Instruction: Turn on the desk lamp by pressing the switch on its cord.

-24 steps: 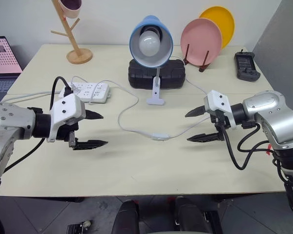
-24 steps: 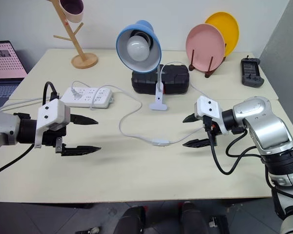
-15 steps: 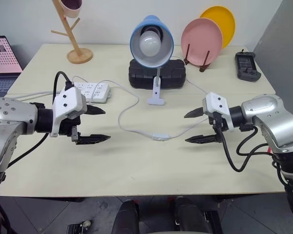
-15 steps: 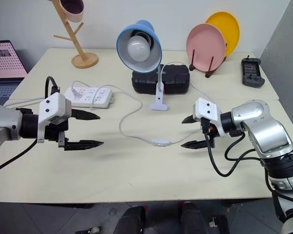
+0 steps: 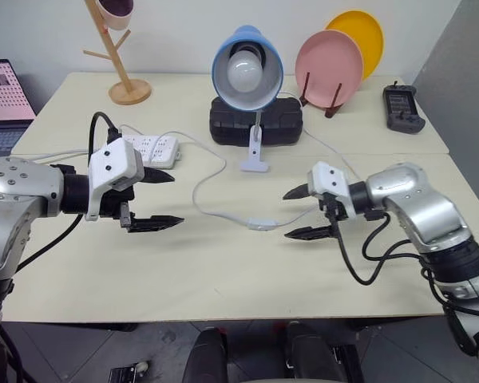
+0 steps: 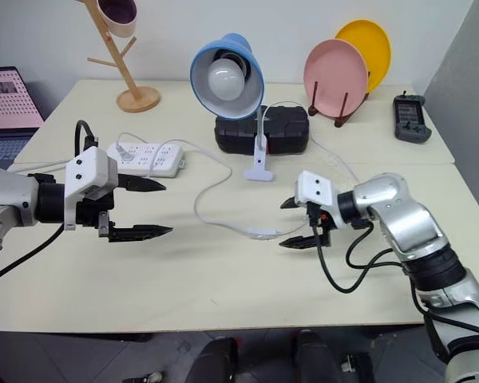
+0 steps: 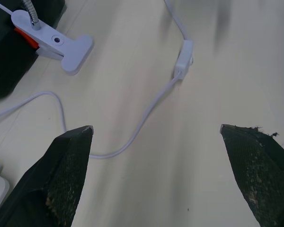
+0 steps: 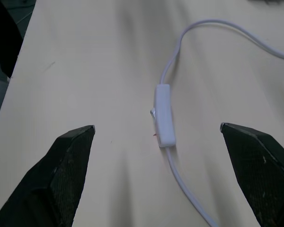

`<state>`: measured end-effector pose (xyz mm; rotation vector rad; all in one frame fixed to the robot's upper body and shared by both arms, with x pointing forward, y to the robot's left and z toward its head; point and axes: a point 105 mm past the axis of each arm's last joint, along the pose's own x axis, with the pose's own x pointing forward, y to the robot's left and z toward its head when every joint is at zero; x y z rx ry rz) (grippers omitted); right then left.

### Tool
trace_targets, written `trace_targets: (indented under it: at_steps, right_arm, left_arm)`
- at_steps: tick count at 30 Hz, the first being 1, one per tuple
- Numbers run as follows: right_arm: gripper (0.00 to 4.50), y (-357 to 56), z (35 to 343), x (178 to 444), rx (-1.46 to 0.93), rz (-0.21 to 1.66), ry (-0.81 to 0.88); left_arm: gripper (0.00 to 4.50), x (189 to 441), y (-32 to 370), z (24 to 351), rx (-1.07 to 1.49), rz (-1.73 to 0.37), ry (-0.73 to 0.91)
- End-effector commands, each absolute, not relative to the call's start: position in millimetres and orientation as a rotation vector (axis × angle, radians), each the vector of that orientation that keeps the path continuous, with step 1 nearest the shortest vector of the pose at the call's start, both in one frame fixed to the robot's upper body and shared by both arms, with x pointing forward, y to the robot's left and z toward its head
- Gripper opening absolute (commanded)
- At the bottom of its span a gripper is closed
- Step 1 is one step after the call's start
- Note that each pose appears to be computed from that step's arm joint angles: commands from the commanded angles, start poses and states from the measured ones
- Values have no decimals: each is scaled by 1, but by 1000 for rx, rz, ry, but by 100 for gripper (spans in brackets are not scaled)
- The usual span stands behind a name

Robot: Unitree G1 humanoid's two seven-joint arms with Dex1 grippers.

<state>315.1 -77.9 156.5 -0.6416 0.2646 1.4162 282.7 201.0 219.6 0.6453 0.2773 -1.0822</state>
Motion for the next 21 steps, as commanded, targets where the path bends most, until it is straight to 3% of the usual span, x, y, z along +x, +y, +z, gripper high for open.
trace_targets:
  at_steps: [1, 13, 21]
  right_arm:
    - [446, -70, 156, 324, -717, 1415, 215]
    - [446, -53, 126, 341, -702, 1423, 254]
    - [246, -54, 119, 347, -687, 1423, 271]
  left_arm:
    - [450, 279, 194, 226, 676, -1100, 247]
    - [450, 278, 197, 223, 710, -1093, 257]
    - [450, 277, 196, 222, 707, -1093, 259]
